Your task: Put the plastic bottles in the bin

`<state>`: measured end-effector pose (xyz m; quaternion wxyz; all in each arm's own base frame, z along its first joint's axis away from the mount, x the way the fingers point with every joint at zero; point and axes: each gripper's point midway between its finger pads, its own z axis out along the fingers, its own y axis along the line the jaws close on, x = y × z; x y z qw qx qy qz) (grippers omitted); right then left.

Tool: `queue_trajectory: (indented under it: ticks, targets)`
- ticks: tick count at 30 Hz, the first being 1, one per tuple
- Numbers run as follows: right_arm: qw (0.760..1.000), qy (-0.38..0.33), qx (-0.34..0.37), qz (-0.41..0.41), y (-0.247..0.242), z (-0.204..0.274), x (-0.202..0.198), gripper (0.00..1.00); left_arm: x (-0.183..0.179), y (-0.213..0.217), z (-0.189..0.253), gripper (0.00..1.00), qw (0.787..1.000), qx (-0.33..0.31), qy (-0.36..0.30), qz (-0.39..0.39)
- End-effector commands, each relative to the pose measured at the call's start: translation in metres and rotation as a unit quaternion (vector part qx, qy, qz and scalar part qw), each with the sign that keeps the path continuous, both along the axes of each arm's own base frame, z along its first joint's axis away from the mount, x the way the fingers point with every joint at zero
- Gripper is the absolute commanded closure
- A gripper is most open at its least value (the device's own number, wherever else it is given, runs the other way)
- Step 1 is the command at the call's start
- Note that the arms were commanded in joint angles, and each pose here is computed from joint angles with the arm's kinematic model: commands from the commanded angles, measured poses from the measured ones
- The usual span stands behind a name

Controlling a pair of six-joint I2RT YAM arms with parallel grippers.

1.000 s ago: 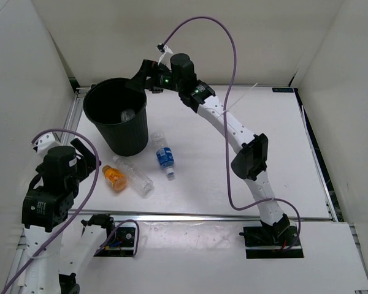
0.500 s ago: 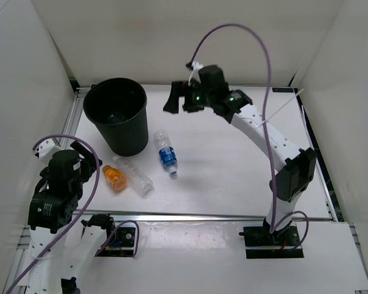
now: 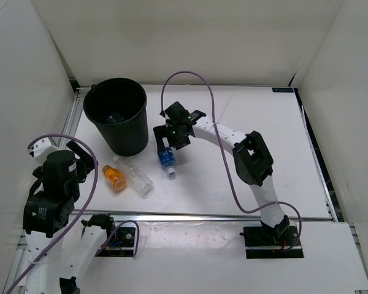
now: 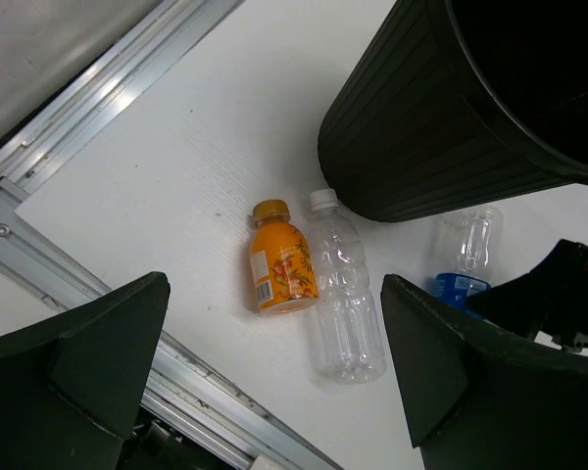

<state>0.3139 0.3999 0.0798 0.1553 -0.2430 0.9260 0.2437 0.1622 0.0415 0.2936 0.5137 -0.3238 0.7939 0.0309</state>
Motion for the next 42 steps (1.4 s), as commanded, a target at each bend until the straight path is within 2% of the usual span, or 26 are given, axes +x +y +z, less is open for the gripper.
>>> queue_trajectory:
  ticks: [1, 5, 11, 13, 14, 15, 20, 21, 22, 23, 25, 26, 29, 32, 33, 35, 37, 39, 40, 42]
  targets:
    - [0.999, -0.044, 0.031, 0.006, 0.022, 0.023, 0.023, 0.00, -0.008, 0.008, 0.011, 0.00, 1.000, 0.023, 0.003, 0.007]
    - [1.000, -0.018, 0.019, -0.010, 0.028, -0.006, 0.027, 0.00, -0.013, 0.008, 0.008, 0.00, 1.000, 0.024, 0.020, 0.003]
    - [0.998, 0.037, -0.003, -0.043, 0.011, -0.043, 0.022, 0.00, -0.017, 0.009, 0.010, 0.00, 0.999, 0.034, 0.037, -0.002]
    - [0.998, 0.046, -0.006, -0.045, 0.005, -0.049, 0.021, 0.05, -0.017, 0.009, 0.010, 0.00, 0.999, 0.037, 0.038, -0.004]
    - [0.998, 0.048, -0.012, -0.041, 0.002, -0.053, 0.018, 0.08, -0.015, 0.009, 0.008, 0.00, 0.998, 0.038, 0.043, -0.005]
    - [0.998, 0.045, -0.009, -0.041, 0.003, -0.049, 0.019, 0.18, -0.015, 0.009, 0.008, 0.00, 0.998, 0.038, 0.043, -0.005]
    - [0.996, 0.040, -0.002, -0.078, -0.020, -0.026, 0.031, 0.48, -0.012, 0.008, 0.007, 0.00, 0.999, 0.037, 0.037, -0.004]
    - [0.996, 0.029, 0.009, -0.082, -0.023, -0.006, 0.034, 0.53, -0.010, 0.008, 0.009, 0.00, 0.999, 0.032, 0.029, -0.002]
    - [0.996, 0.026, 0.017, -0.087, -0.024, 0.004, 0.033, 0.63, -0.008, 0.007, 0.008, 0.00, 0.999, 0.032, 0.027, -0.002]
    - [0.994, 0.008, 0.039, -0.097, -0.027, 0.033, 0.038, 0.67, -0.007, 0.005, 0.008, 0.00, 0.999, 0.026, 0.026, -0.004]
    - [0.992, -0.017, 0.062, -0.108, -0.031, 0.066, 0.044, 0.71, -0.007, 0.004, 0.010, 0.00, 1.000, 0.022, 0.016, -0.007]
    - [0.989, -0.048, 0.094, -0.106, -0.028, 0.106, 0.048, 0.71, -0.004, 0.003, 0.010, 0.00, 1.000, 0.021, 0.013, -0.007]
    - [0.976, -0.108, 0.159, -0.106, -0.021, 0.181, 0.056, 0.73, -0.001, 0.001, 0.008, 0.00, 1.000, 0.018, 0.011, -0.012]
    - [0.947, -0.175, 0.249, -0.100, -0.008, 0.267, 0.066, 0.76, 0.000, -0.003, 0.003, 0.00, 0.999, 0.019, 0.022, -0.030]
    - [0.926, -0.210, 0.298, -0.094, -0.002, 0.311, 0.069, 0.76, 0.000, -0.005, 0.003, 0.00, 0.999, 0.022, 0.025, -0.037]
    - [0.910, -0.232, 0.336, -0.078, 0.013, 0.336, 0.071, 0.74, 0.001, -0.008, 0.004, 0.00, 0.998, 0.021, 0.027, -0.050]
    - [0.881, -0.275, 0.381, -0.057, 0.029, 0.372, 0.075, 0.74, -0.001, -0.010, 0.005, 0.00, 0.998, 0.021, 0.029, -0.058]
    - [0.862, -0.305, 0.403, -0.031, 0.045, 0.387, 0.071, 0.74, -0.001, -0.016, 0.009, 0.00, 0.996, 0.018, 0.032, -0.080]
    - [0.845, -0.336, 0.417, -0.017, 0.059, 0.393, 0.073, 0.74, -0.002, -0.018, 0.013, 0.00, 0.995, 0.022, 0.028, -0.090]
    - [0.825, -0.367, 0.430, -0.005, 0.076, 0.397, 0.072, 0.70, -0.001, -0.021, 0.019, 0.00, 0.994, 0.024, 0.024, -0.103]
